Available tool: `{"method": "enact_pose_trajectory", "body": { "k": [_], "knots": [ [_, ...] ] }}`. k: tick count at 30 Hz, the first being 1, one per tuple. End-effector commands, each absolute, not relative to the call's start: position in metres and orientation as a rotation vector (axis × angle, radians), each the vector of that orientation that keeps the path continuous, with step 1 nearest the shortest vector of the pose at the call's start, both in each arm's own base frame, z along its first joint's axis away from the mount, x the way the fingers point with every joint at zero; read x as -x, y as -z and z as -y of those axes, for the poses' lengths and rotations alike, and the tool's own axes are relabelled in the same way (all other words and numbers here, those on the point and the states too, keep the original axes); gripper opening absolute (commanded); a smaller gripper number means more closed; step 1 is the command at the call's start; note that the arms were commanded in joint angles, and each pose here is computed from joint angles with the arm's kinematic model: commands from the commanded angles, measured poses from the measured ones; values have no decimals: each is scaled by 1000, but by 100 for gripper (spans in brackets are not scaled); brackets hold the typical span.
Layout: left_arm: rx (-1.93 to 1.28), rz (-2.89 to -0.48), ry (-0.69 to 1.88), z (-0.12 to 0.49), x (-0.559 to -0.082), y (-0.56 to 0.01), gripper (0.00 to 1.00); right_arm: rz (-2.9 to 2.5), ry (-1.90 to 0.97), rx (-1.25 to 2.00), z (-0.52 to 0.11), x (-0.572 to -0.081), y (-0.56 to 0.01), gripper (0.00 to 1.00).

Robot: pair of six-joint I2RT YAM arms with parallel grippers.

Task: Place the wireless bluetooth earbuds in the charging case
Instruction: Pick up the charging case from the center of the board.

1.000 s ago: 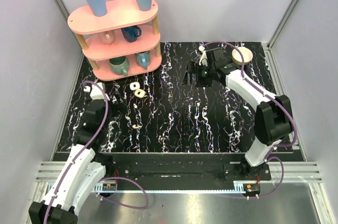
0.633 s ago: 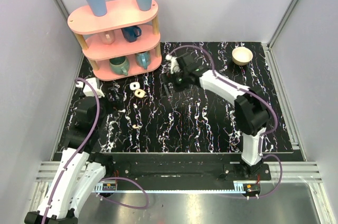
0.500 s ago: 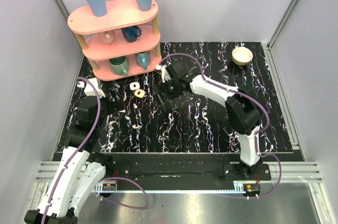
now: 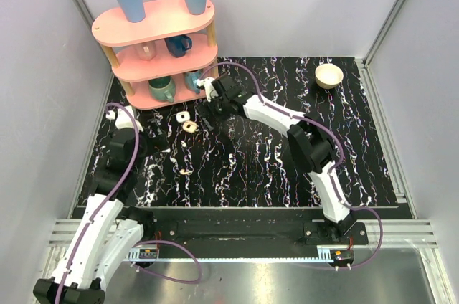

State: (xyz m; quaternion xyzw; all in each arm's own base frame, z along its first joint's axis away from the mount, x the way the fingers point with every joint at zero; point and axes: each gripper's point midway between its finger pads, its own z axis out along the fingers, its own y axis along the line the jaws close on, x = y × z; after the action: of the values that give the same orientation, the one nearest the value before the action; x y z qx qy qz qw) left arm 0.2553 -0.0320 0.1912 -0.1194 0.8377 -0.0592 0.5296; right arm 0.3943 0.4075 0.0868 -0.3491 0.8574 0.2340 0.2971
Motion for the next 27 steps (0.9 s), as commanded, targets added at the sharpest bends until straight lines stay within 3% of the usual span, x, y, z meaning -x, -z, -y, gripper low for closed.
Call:
{"method": "enact_pose_trajectory", "body": {
  "k": [1,11,27],
  "knots": [
    [362,-1911,90,17,-255,-211,99,-2140,-526,1050,-434,-408,-76,96],
    [350,-1921,94,19,-256,-210,99,-1928,-633,1217,-472,-416,-71,98],
    [364,-1907,83,16,-255,-212,99,-1750,-563,1363,-484,-424,-47,99]
  ]
}}
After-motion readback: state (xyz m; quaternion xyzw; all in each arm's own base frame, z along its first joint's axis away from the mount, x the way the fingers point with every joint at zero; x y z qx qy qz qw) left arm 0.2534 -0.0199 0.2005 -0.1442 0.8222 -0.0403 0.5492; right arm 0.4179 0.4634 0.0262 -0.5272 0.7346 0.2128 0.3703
